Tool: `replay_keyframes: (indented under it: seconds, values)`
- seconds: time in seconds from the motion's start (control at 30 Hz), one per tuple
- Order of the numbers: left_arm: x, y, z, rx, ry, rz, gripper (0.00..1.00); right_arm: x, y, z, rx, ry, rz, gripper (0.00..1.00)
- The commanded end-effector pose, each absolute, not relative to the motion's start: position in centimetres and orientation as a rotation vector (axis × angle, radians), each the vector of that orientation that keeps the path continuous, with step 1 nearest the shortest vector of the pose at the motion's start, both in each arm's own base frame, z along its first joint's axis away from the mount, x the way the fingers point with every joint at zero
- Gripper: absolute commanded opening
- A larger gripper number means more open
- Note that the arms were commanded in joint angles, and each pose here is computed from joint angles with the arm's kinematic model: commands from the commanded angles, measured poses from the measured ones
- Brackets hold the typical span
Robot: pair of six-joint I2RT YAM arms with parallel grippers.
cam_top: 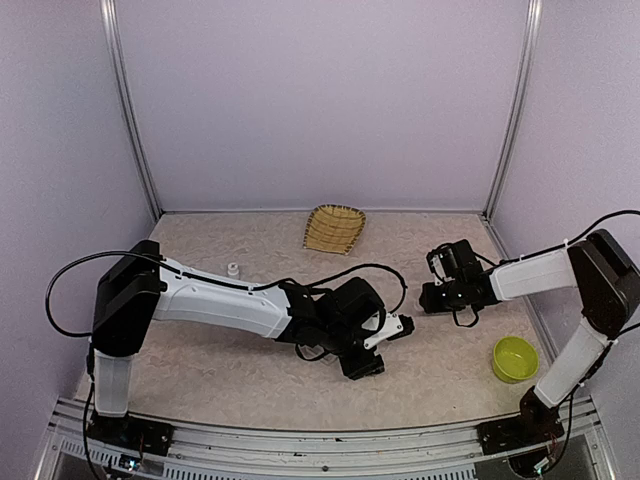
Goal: Sort the pills into containers
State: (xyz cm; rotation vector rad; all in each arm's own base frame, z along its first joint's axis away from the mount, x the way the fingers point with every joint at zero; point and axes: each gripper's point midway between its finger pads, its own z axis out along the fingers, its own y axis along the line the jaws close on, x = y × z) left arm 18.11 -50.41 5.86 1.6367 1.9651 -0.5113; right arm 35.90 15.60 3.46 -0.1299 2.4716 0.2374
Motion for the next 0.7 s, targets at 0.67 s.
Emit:
replay_keyframes:
  seconds: [0.67]
  values:
    - [19.2, -50.7, 11.1, 1.472, 1.872, -0.578, 0.77, 36.3, 16.3, 3.4, -0.151, 2.464, 0.296, 0.00]
